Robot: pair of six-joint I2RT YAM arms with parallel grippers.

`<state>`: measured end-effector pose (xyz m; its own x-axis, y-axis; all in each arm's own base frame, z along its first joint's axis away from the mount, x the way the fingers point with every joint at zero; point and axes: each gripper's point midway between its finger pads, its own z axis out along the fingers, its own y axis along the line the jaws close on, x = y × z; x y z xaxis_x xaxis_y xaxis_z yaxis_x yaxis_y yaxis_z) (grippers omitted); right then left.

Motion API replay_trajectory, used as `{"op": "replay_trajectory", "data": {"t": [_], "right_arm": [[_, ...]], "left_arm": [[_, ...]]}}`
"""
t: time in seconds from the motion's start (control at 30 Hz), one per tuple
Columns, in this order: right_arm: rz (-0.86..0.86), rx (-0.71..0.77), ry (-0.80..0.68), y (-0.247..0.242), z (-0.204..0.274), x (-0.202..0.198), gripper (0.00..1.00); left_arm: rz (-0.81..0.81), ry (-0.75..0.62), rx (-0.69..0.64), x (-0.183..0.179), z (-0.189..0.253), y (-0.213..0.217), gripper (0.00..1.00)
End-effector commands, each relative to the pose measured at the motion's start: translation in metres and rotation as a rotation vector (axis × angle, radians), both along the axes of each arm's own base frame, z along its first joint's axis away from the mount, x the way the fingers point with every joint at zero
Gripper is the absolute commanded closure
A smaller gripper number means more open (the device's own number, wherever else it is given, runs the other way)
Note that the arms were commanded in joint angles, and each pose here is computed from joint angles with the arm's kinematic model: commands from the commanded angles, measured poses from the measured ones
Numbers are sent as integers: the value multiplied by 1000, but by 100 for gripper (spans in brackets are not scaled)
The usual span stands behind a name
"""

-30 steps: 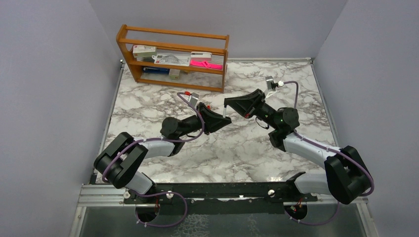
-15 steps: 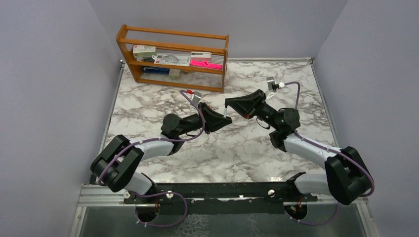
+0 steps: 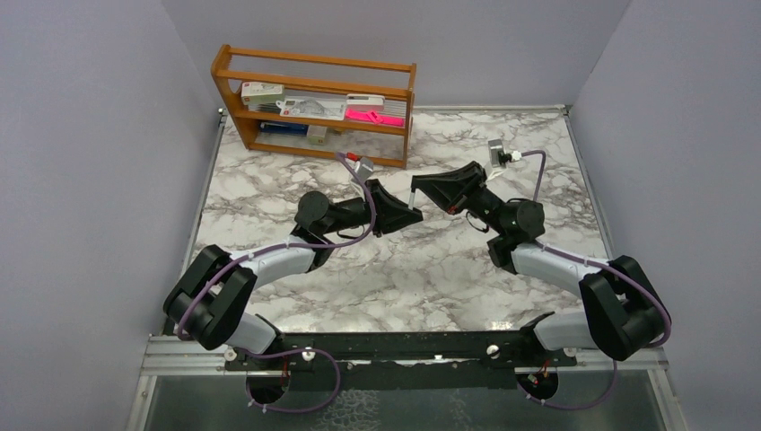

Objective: Insert the pens into the pen caps

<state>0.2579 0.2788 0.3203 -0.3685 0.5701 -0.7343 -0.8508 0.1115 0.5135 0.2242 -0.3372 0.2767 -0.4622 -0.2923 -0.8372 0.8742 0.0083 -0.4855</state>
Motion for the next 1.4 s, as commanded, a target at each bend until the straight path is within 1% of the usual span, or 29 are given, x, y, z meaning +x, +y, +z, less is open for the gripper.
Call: {"op": "replay_trajectory", "data": {"t": [0.0, 0.1, 0.23, 0.4, 0.43, 0.53, 0.67, 0.73, 0.77, 0.9, 1.03, 1.1, 1.23, 1.37], "right_arm": [[321, -275, 277, 25, -105, -55, 99], [295, -239, 267, 24, -93, -50, 99], [271, -192, 215, 24, -67, -45, 99], [218, -148, 166, 22, -38, -35, 99], [206, -146, 159, 21, -35, -32, 97], [153, -142, 150, 18, -30, -24, 86], [56, -164, 176, 11, -36, -10, 62], [1, -189, 198, 6, -42, -3, 55], [-28, -206, 207, 3, -45, -1, 54], [-169, -274, 243, -12, -59, 13, 53], [-255, -364, 265, -24, -73, 20, 54], [-273, -389, 260, -27, -76, 20, 54], [-278, -426, 265, -29, -83, 20, 55], [-257, -448, 284, -27, -96, 17, 56]], "left_arm": [[166, -358, -283, 5, 127, 32, 100], [137, -346, -199, 4, 102, 26, 100], [139, -293, -76, 6, 59, 24, 100], [181, -259, 45, 11, 20, 28, 100], [189, -256, 63, 12, 14, 29, 100], [217, -240, 102, 16, 1, 32, 100], [296, -187, 150, 30, -14, 37, 100], [345, -153, 174, 39, -22, 40, 100], [371, -137, 184, 44, -26, 42, 100], [467, -39, 276, 67, -50, 47, 100], [614, 122, 453, 100, -96, 59, 100], [690, 181, 542, 113, -118, 69, 100], [773, 271, 725, 129, -150, 84, 100], [848, 310, 830, 139, -170, 97, 100]]}}
